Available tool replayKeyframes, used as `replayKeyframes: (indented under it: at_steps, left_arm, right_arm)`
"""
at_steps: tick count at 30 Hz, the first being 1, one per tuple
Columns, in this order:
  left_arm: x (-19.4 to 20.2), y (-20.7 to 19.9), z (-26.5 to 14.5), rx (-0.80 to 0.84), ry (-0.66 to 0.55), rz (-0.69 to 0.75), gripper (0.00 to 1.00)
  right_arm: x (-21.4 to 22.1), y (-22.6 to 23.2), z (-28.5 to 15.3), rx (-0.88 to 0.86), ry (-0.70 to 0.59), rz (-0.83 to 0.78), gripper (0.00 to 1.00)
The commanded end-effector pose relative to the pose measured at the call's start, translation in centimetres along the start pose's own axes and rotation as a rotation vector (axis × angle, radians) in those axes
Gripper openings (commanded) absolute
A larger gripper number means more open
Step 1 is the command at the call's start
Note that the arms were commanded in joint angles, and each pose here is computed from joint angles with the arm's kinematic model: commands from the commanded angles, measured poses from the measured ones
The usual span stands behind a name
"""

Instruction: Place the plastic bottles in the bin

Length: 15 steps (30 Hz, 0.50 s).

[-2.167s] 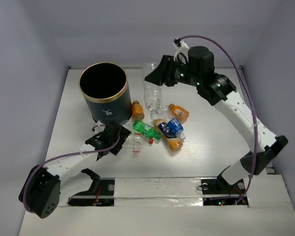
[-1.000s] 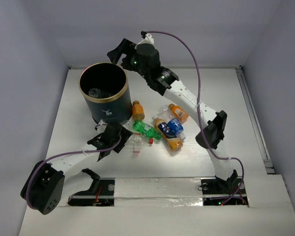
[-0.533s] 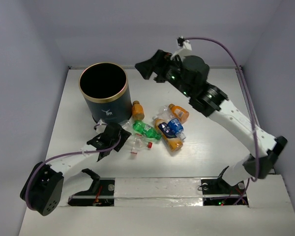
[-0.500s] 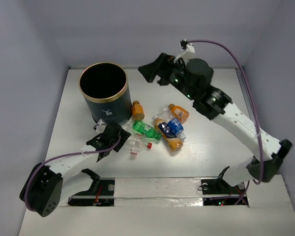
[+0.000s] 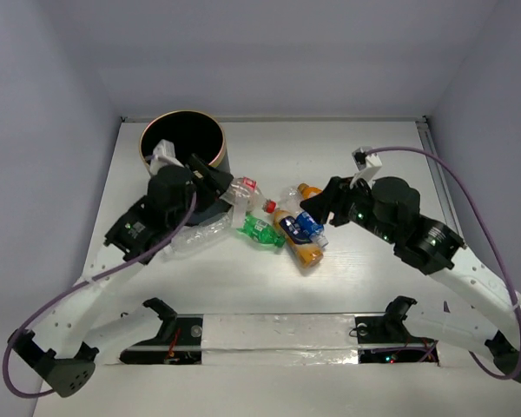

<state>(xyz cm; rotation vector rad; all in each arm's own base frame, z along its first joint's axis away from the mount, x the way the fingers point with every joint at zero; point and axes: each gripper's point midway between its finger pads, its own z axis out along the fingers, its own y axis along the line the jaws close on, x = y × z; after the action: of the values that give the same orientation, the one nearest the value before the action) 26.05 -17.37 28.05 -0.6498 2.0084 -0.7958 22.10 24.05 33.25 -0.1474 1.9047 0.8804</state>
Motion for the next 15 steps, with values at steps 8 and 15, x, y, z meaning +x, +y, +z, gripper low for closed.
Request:
replayKeyframes:
  at_steps: [8,15]
  left_arm:
    - [-14.9,-10.7,-3.4,-0.017,-0.329,0.300,0.28]
    - [-22.5,-9.4,-2.1,-0.231,-0.454,0.449,0.28]
  right_arm:
    - [4.2,-3.6,-1.7,0.065,0.080,0.010,0.59]
    - [5.6,-5.7,-0.6,0.130,0.120,-0.045,0.59]
